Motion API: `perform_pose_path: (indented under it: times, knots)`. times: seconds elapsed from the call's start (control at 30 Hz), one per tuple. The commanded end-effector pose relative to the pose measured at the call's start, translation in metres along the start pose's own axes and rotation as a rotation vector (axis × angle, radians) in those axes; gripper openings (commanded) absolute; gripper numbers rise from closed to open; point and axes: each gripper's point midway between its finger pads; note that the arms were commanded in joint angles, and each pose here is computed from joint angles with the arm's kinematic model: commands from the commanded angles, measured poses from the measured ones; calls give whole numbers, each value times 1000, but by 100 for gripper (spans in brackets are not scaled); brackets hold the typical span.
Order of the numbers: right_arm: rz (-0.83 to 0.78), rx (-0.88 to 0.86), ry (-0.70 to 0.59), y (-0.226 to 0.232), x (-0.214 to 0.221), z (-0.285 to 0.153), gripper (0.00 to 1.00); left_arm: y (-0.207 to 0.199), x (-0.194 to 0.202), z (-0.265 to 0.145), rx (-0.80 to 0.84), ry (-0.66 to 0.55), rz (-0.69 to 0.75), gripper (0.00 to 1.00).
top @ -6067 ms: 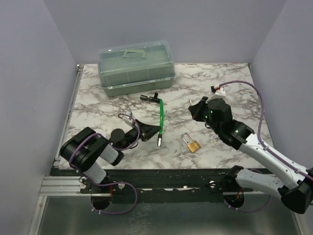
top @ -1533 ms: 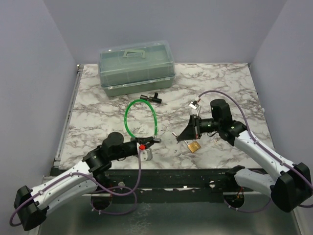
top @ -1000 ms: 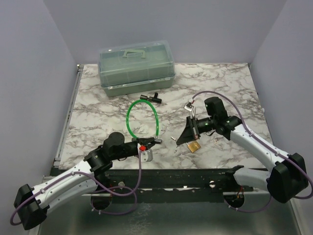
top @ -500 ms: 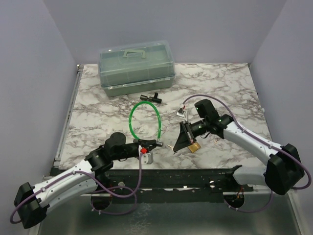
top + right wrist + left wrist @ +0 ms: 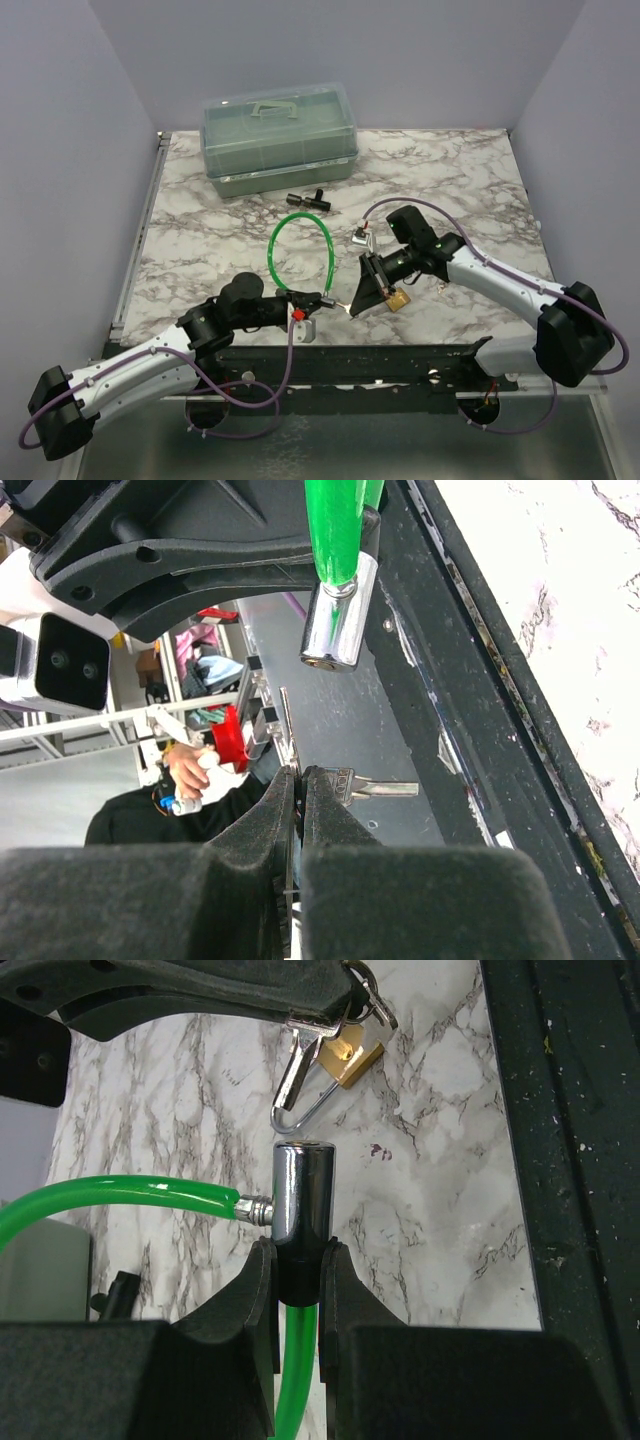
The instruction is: Unlock with the key
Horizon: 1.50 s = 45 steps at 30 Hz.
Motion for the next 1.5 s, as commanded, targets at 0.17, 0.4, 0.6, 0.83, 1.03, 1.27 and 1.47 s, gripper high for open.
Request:
perform_pose_path:
  times: [0.17,0.4,0.6,0.83,1.03,1.27,1.47]
  knots:
    - [-2,4,-1,0,-5,5,0,13,-25,-2,-31,-73,70,0]
    - [8,11,1,-6,-5,7,0,13,-25,-1,-26,-71,64,0]
    - [28,19,9,-11,0,9,0,12,-24,-1,-25,-68,58,0]
    - [31,14,6,-12,0,9,0,12,-23,0,-23,-66,58,0]
    - [44,16,10,-14,4,10,0,12,-23,0,-22,-65,57,0]
    - [44,16,11,-14,3,12,0,12,-24,0,-21,-66,57,0]
    - [39,19,12,-15,2,14,0,12,-23,1,-23,-63,54,0]
Point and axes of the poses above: each gripper's point midway between its finger pads, its own z axis out along the fingers, its own y axis along the line the jaws close on, x = y × z, and after that the axes turned 4 degrees about -z, right-handed
